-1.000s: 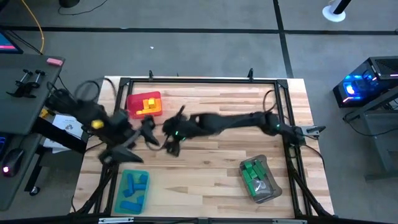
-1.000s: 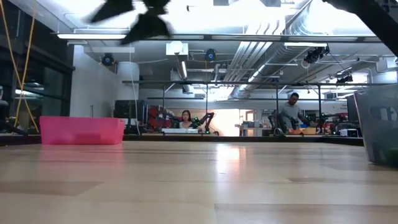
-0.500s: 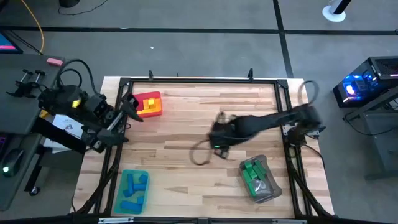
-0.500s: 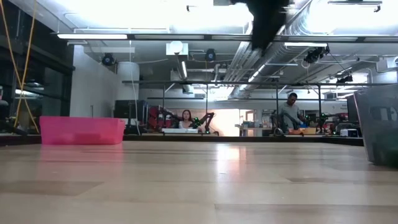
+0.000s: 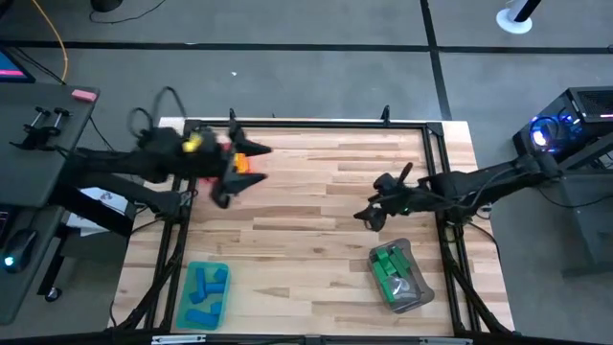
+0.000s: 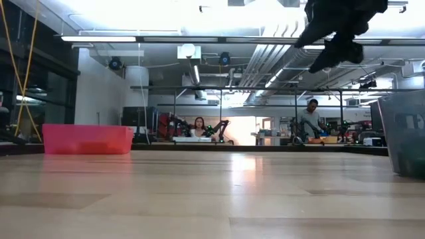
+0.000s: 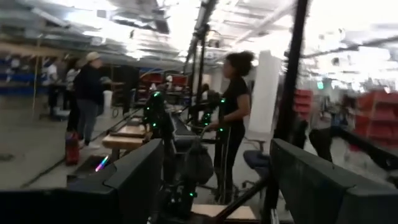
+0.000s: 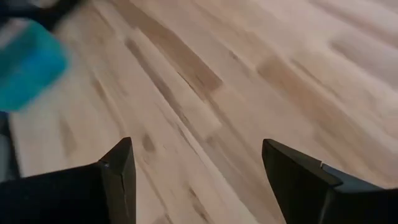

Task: Sort blocks
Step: Return to Home Position

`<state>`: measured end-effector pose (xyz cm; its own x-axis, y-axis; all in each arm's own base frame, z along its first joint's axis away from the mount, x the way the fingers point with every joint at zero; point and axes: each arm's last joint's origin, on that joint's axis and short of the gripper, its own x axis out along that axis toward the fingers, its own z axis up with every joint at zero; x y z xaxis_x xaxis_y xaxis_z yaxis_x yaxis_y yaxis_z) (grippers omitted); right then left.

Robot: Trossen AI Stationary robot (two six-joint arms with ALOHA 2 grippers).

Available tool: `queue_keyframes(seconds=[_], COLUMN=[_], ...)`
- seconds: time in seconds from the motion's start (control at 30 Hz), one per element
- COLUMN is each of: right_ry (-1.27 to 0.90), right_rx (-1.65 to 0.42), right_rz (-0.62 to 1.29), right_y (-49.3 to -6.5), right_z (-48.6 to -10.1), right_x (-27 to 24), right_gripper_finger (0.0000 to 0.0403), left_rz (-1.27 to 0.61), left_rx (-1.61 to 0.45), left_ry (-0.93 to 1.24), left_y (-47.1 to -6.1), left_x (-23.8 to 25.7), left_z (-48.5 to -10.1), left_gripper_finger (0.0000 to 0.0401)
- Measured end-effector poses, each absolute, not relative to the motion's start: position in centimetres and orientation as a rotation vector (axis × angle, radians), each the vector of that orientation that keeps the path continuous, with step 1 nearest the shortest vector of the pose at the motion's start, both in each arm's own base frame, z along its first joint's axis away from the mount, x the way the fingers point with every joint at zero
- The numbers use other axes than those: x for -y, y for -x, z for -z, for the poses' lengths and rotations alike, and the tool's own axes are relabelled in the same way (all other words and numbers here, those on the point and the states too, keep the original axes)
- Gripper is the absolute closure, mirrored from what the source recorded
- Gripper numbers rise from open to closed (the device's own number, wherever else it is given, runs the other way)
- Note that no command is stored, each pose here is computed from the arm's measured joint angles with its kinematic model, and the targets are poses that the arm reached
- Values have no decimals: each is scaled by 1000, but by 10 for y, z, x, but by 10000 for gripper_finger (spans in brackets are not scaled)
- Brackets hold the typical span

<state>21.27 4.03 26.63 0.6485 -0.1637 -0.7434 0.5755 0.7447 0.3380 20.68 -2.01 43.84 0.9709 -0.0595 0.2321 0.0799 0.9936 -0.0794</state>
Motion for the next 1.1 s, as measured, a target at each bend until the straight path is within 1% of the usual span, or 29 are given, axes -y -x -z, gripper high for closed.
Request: queue_keyframes(seconds=[0.13, 0.2, 0.27, 0.33, 0.4, 0.47, 0.5, 0.53, 0.57, 0.7, 0.8, 0.93, 1.0, 1.1], right_ry=[-555, -510, -480, -475, -470, -461, -456, -456, -458, -472, -498, -537, -556, -600], right_rx=[-631, -591, -549, -521, -504, -477, -457, -436, -421, -340, -298, -273, -271, -257], right_rz=[361, 332, 273, 239, 214, 180, 162, 149, 133, 58, 40, 40, 42, 46], right_y=[-207, -204, -201, -198, -193, -188, -186, -185, -184, -184, -185, -184, -184, -184], right_z=[-269, -271, -276, -281, -285, -290, -294, -296, -298, -308, -312, -315, -315, -317], right_x=[-28, -20, -12, -5, 0, 1, 2, 2, 1, 0, -1, -1, -1, -1], right_gripper_finger=[167, 169, 183, 220, 288, 365, 382, 385, 384, 400, 400, 402, 402, 402], left_rz=[47, 49, 55, 61, 64, 49, 39, 36, 29, -24, -47, -38, -6, 24], left_rx=[260, 271, 267, 291, 351, 421, 442, 455, 461, 436, 458, 552, 551, 459], left_ry=[218, 279, 314, 351, 374, 384, 387, 404, 436, 537, 594, 612, 585, 573], left_y=[-238, -250, -256, -258, -253, -245, -240, -234, -229, -203, -180, -150, -147, -148], left_x=[13, 12, 12, 12, 12, 9, 7, 4, 1, -7, -14, -18, -17, -16], left_z=[-407, -390, -372, -355, -338, -318, -305, -293, -280, -232, -209, -197, -200, -196], left_gripper_finger=[131, 145, 170, 207, 258, 322, 356, 378, 387, 394, 399, 401, 401, 401])
